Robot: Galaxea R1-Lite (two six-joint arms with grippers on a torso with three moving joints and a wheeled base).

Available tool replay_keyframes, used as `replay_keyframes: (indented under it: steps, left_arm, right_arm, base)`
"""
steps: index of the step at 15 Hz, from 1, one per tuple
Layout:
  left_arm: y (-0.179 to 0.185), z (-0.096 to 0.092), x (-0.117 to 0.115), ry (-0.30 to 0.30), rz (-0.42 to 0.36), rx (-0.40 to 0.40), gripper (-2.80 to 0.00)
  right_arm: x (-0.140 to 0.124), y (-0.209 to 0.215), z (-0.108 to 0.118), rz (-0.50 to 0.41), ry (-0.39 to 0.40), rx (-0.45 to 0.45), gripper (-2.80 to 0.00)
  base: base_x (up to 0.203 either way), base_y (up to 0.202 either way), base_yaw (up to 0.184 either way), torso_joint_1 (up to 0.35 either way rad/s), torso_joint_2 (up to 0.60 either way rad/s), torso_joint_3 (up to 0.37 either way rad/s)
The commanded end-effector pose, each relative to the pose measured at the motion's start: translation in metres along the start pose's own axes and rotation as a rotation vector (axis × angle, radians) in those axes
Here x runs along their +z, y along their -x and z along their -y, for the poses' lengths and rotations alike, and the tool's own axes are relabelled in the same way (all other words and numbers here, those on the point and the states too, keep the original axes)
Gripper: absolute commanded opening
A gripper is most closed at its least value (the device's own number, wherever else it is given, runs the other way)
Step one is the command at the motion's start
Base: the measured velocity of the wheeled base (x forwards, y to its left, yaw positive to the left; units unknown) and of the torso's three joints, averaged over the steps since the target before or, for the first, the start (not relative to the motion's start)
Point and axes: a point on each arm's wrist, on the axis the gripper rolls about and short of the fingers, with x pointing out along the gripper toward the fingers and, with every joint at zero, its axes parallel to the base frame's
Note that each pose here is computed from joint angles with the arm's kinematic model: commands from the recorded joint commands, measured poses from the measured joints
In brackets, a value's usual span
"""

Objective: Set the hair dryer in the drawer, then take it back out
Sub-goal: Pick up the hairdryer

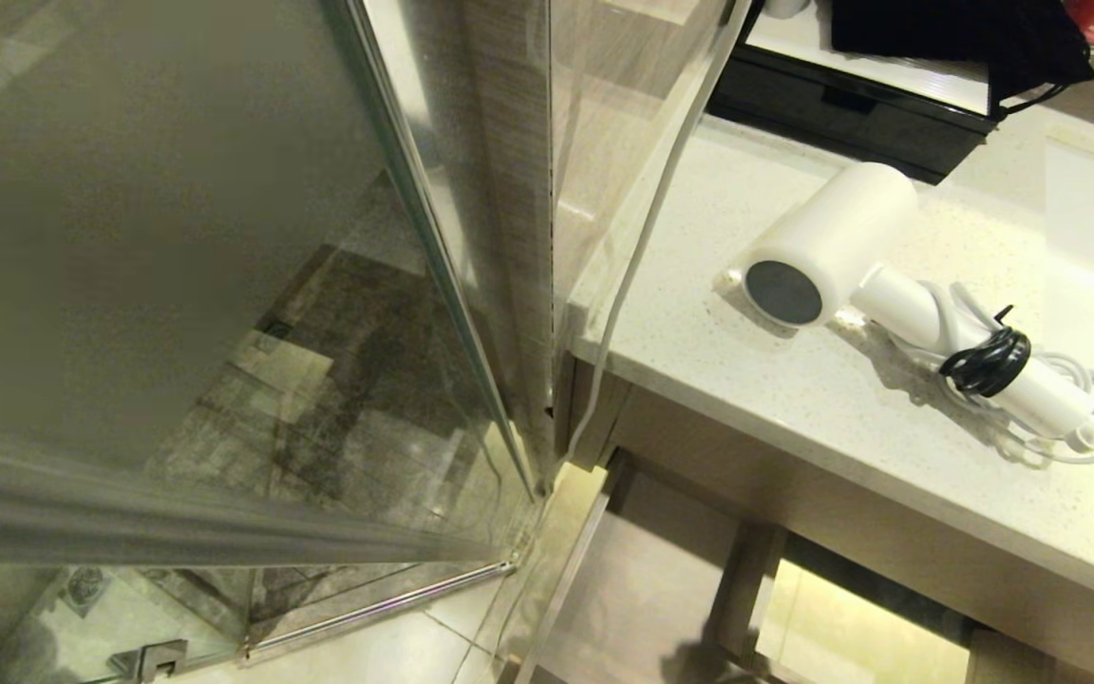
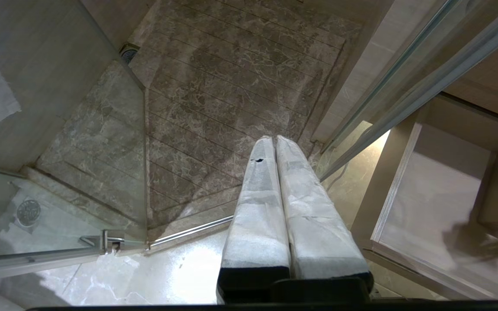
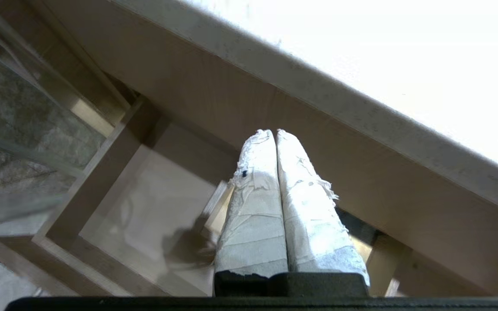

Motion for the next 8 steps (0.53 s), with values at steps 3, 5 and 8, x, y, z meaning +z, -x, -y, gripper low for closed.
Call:
replay_keyframes:
  steps: [3, 5, 8]
  left_arm:
    - [0.000, 0.000, 0.000, 0.000, -0.001, 0.000, -2.80]
    - [0.000, 0.000, 0.000, 0.000, -0.001, 0.000, -2.80]
    - [0.000, 0.000, 0.000, -0.001, 0.001, 0.000, -2.80]
  right_arm:
    - [0.036, 0.009, 0.003, 0.041, 0.008, 0.004, -2.80]
    - [0.096, 0.026, 0.008, 0.087, 0.019, 0.038, -2.80]
    - [0.198, 0.045, 0.016, 0.060, 0.027, 0.105, -2.80]
  base:
    - [0.000, 0.000, 0.000, 0.000, 0.00, 0.000]
    - [0.000, 0.000, 0.000, 0.000, 0.00, 0.000]
    - [0.000, 0.000, 0.000, 0.000, 0.00, 0.000]
